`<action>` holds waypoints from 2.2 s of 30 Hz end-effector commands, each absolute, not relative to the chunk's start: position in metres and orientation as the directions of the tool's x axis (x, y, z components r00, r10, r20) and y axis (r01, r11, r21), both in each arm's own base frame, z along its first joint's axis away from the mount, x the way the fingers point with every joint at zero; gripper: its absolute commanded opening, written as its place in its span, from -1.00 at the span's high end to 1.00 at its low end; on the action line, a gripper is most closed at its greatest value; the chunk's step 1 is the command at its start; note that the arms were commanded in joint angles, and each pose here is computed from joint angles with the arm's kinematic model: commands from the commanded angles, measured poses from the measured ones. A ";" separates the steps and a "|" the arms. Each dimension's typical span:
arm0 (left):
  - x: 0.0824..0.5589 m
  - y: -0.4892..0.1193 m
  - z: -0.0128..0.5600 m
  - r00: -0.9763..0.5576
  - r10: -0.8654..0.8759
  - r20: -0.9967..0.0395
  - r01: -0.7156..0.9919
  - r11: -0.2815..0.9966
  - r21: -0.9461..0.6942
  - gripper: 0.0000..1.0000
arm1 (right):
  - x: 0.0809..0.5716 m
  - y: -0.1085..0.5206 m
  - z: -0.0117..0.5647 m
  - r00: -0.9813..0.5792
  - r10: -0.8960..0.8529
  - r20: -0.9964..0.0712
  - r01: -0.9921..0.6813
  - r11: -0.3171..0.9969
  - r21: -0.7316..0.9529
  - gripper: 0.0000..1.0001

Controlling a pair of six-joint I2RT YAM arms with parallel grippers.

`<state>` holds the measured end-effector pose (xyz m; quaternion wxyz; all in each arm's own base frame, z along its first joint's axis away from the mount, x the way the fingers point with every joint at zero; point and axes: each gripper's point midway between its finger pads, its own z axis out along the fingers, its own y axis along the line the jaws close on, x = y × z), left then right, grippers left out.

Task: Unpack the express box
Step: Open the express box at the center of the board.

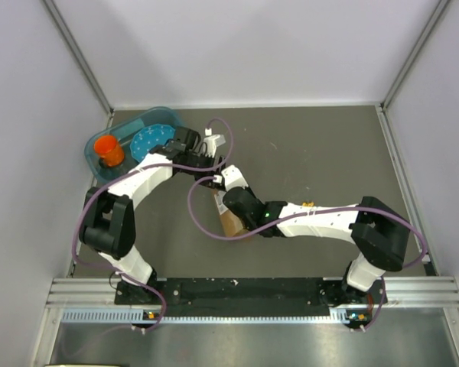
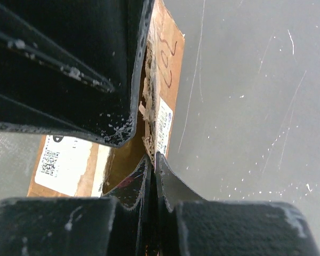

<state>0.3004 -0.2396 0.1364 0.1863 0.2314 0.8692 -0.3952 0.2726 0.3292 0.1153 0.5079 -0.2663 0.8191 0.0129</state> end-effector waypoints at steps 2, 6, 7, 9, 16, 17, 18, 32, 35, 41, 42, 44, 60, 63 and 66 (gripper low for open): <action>0.296 -0.244 0.132 -0.746 0.354 -0.564 0.648 0.582 -0.492 -0.40 | 0.280 0.358 0.168 -0.289 -0.238 -0.927 -0.444 0.891 -0.090 1.00; 0.295 -0.248 0.123 -0.711 0.408 -0.573 0.684 0.593 -0.425 -0.40 | 0.282 0.356 0.166 -0.306 -0.224 -0.925 -0.437 0.896 -0.072 1.00; 0.294 -0.249 0.123 -0.707 0.414 -0.573 0.687 0.591 -0.422 -0.40 | 0.282 0.356 0.167 -0.307 -0.222 -0.925 -0.437 0.897 -0.071 1.00; 0.296 -0.246 0.119 -0.697 0.428 -0.576 0.696 0.596 -0.400 -0.40 | 0.282 0.354 0.165 -0.320 -0.213 -0.923 -0.430 0.901 -0.059 1.00; 0.301 -0.243 0.101 -0.717 0.428 -0.550 0.673 0.630 -0.388 -0.40 | 0.280 0.350 0.157 -0.361 -0.184 -0.914 -0.434 0.901 -0.010 1.00; 0.303 -0.245 0.098 -0.723 0.425 -0.545 0.668 0.632 -0.393 -0.40 | 0.279 0.351 0.155 -0.365 -0.183 -0.913 -0.437 0.899 -0.005 1.00; 0.305 -0.246 0.096 -0.728 0.419 -0.543 0.662 0.636 -0.397 -0.40 | 0.278 0.350 0.153 -0.371 -0.180 -0.911 -0.437 0.900 0.000 1.00; 0.320 -0.241 0.065 -0.739 0.449 -0.502 0.648 0.679 -0.347 -0.38 | 0.273 0.336 0.133 -0.418 -0.172 -0.892 -0.422 0.906 0.023 1.00; 0.321 -0.236 0.053 -0.744 0.467 -0.478 0.643 0.693 -0.325 -0.38 | 0.275 0.326 0.126 -0.439 -0.154 -0.885 -0.398 0.917 0.038 1.00; 0.323 -0.227 0.040 -0.727 0.516 -0.453 0.661 0.706 -0.254 -0.38 | 0.277 0.293 0.108 -0.493 -0.095 -0.865 -0.319 0.945 0.078 1.00; 0.322 -0.226 0.039 -0.724 0.523 -0.450 0.664 0.705 -0.248 -0.38 | 0.275 0.286 0.100 -0.508 -0.089 -0.857 -0.302 0.950 0.080 1.00; 0.322 -0.224 0.037 -0.719 0.534 -0.445 0.669 0.706 -0.232 -0.37 | 0.275 0.276 0.097 -0.516 -0.077 -0.853 -0.280 0.956 0.084 1.00; 0.315 -0.232 0.034 -0.667 0.638 -0.385 0.730 0.662 -0.167 -0.38 | 0.263 0.191 0.033 -0.664 0.081 -0.743 0.014 0.995 0.097 1.00; 0.312 -0.231 0.032 -0.663 0.651 -0.370 0.737 0.654 -0.171 -0.38 | 0.265 0.175 0.026 -0.678 0.201 -0.708 0.106 0.979 0.176 1.00; 0.307 -0.231 0.032 -0.658 0.662 -0.358 0.744 0.643 -0.180 -0.39 | 0.262 0.169 0.021 -0.692 0.283 -0.664 0.143 0.955 0.259 1.00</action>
